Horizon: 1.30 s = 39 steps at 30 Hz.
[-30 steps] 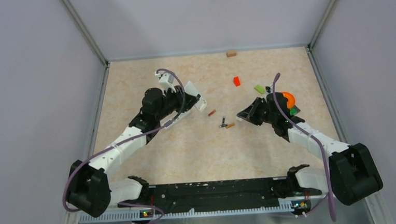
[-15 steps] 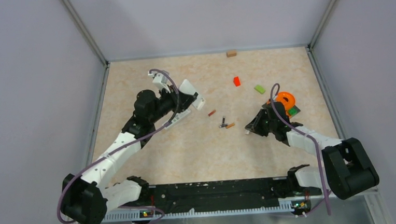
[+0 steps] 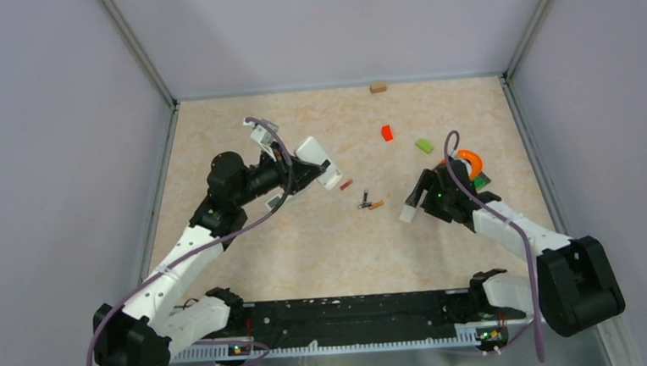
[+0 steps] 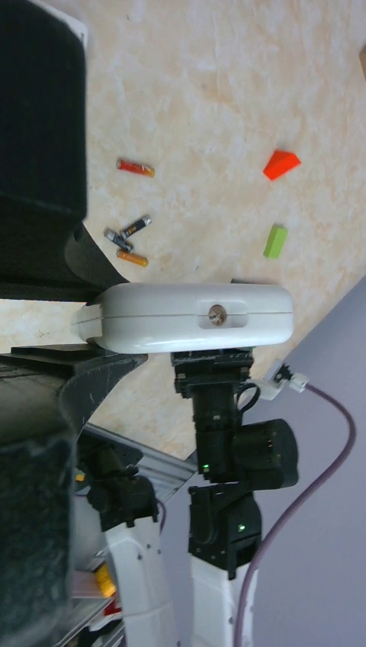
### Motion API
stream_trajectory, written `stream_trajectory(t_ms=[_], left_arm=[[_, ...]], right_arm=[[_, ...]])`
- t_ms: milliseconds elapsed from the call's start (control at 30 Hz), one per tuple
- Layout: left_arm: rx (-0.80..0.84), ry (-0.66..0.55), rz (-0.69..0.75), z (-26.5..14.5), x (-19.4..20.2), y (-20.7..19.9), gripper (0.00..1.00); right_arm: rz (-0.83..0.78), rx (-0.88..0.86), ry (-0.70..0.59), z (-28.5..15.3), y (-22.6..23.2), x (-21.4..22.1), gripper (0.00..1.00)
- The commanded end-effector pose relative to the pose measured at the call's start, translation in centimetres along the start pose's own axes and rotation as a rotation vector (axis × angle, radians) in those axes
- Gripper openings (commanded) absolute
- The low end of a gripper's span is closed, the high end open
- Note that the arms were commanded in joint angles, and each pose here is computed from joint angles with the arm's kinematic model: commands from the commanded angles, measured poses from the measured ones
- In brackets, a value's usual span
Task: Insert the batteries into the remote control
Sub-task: Place the battery cover at the center of the board, then adjust the remote control.
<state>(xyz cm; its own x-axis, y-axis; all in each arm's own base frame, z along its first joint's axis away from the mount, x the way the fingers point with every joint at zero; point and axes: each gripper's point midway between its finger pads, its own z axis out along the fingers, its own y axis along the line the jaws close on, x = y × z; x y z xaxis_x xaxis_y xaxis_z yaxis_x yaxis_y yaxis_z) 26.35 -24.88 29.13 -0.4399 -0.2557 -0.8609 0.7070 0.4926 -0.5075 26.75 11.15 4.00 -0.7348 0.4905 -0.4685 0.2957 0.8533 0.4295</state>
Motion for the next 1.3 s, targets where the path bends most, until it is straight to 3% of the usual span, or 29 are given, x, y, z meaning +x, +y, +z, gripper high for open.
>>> stream_trajectory(t_ms=[0,167,333,400,500,633,933,1033,1200,1267], left_arm=[[0.239,0.036,0.117,-0.5,-0.3,-4.1,0.00],[0.278,0.076,0.131,-0.6,0.0,-4.7,0.00],[0.236,0.056,0.137,-0.7,-0.3,-4.2,0.00],[0.209,0.036,0.124,-0.6,-0.5,-3.7,0.00],[0.138,-0.012,0.065,-0.1,-1.6,-2.8,0.00],[0.060,-0.050,-0.046,0.5,-3.3,-2.0,0.00],[0.266,-0.056,-0.186,0.7,-4.5,-5.8,0.00],[0.319,-0.063,-0.241,0.4,-4.9,-6.7,0.00],[0.347,-0.092,-0.304,-0.8,-5.2,-7.3,0.02],[0.347,-0.091,-0.313,-1.0,-5.2,-7.4,0.05]], right_arm=[[-0.114,-0.108,-0.174,-3.6,3.3,-5.0,0.75],[-0.196,-0.388,-0.245,-6.5,9.3,-7.0,0.73],[-0.174,-0.480,-0.169,-6.1,12.9,-6.6,0.59],[-0.211,-0.599,-0.174,-7.3,15.8,-6.0,0.58],[-0.321,-0.953,-0.210,-12.1,21.0,-3.8,0.65],[-0.397,-1.339,-0.223,-19.0,23.7,-0.8,0.76],[-0.355,-1.488,-0.246,-22.1,27.1,0.2,0.77],[-0.315,-1.579,-0.291,-24.0,27.8,-0.5,0.68],[-0.283,-1.687,-0.320,-26.3,27.9,-0.7,0.44],[-0.279,-1.710,-0.325,-26.9,28.0,-0.7,0.40]])
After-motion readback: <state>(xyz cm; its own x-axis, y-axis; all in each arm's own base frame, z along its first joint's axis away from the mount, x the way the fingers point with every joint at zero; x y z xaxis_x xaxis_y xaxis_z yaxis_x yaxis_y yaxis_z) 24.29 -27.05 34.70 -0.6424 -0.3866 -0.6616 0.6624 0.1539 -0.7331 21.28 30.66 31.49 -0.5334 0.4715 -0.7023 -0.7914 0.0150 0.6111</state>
